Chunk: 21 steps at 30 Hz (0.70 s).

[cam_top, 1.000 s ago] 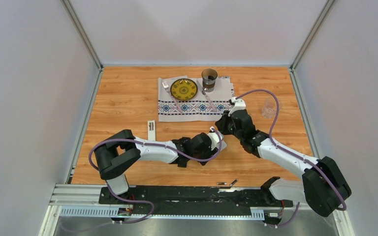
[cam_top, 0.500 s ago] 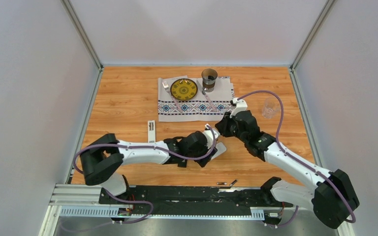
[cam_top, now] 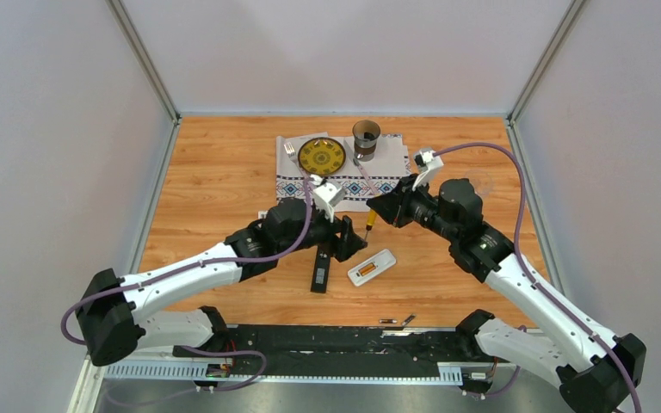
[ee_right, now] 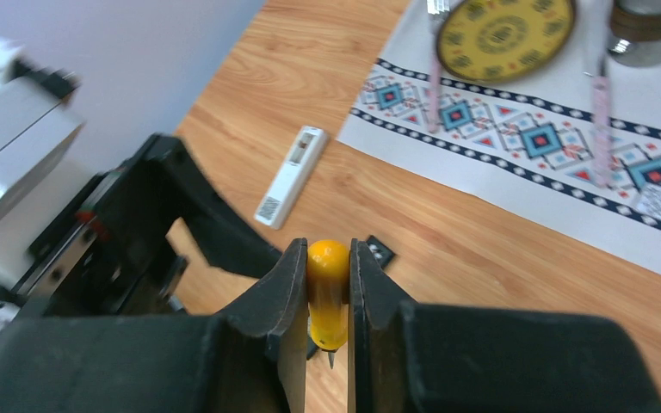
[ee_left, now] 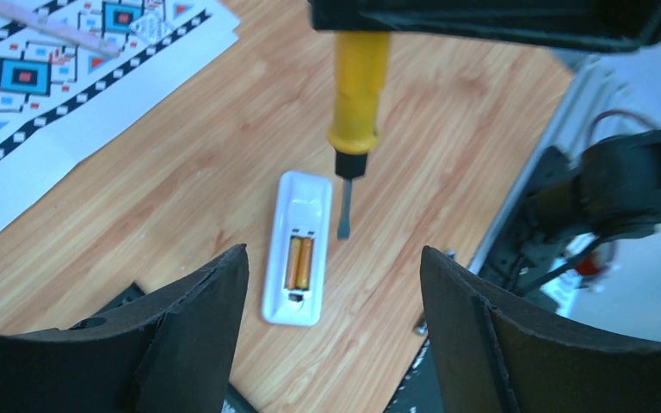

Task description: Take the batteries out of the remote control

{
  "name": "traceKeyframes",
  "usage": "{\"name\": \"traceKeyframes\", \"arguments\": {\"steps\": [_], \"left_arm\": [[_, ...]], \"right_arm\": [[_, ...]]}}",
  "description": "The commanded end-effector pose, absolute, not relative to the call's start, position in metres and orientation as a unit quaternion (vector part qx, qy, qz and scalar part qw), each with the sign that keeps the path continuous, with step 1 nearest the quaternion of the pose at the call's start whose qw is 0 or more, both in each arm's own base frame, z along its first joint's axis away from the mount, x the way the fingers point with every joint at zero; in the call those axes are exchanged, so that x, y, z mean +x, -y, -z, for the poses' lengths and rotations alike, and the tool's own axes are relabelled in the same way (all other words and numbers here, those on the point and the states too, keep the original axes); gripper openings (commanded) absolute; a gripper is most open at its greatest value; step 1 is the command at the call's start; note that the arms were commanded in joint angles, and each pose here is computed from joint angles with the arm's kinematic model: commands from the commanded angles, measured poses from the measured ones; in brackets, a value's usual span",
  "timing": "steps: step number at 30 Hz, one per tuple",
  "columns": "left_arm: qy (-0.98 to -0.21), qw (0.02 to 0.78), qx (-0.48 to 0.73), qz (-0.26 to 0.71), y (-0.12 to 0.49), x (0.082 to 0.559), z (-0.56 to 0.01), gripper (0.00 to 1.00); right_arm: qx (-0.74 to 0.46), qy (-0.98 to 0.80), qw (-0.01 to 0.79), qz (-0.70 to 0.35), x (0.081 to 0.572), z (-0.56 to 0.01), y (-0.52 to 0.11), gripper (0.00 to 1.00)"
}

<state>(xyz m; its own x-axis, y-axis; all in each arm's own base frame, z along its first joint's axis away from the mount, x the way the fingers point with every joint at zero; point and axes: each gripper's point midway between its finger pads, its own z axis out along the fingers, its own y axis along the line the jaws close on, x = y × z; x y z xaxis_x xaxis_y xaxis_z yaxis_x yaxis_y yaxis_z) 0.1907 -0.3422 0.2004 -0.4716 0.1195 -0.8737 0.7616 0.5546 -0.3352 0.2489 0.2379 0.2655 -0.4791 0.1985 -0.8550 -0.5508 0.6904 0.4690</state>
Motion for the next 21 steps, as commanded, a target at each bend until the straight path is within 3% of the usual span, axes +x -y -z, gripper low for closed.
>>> {"name": "traceKeyframes", "arguments": {"steps": [1,8,10,11,12,14,15,17,20,21], "left_arm": [[-0.719,0.419,0.272,0.483,0.344,0.18,-0.244,0.78],[-0.681,0.425,0.295,0.518,0.347,0.173,-0.261,0.72],[-0.676,0.423,0.297,0.526,0.349,0.173,-0.264,0.63],[-0.668,0.424,0.3,0.533,0.351,0.171,-0.268,0.57],[-0.665,0.426,0.3,0.535,0.351,0.171,-0.27,0.39],[-0.663,0.434,0.295,0.533,0.349,0.172,-0.274,0.19],[-0.663,0.437,0.294,0.532,0.348,0.173,-0.276,0.04],[-0.666,0.451,0.289,0.519,0.342,0.176,-0.279,0.0],[-0.679,0.463,0.294,0.488,0.332,0.18,-0.278,0.0],[-0.682,0.469,0.3,0.475,0.329,0.182,-0.277,0.0]], "right_arm": [[-0.178,-0.711,0.495,-0.467,0.218,-0.323,-0.26,0.0],[-0.193,-0.679,0.475,-0.526,0.202,-0.348,-0.272,0.0],[-0.195,-0.675,0.464,-0.54,0.198,-0.35,-0.275,0.0],[-0.194,-0.672,0.464,-0.543,0.198,-0.351,-0.276,0.0],[-0.193,-0.673,0.46,-0.546,0.197,-0.352,-0.277,0.0],[-0.194,-0.673,0.458,-0.547,0.197,-0.353,-0.277,0.0],[-0.194,-0.672,0.459,-0.547,0.197,-0.356,-0.277,0.06],[-0.192,-0.674,0.458,-0.548,0.197,-0.359,-0.277,0.13],[-0.18,-0.669,0.46,-0.555,0.196,-0.372,-0.276,0.44],[-0.178,-0.666,0.462,-0.558,0.196,-0.377,-0.276,0.65]]}}
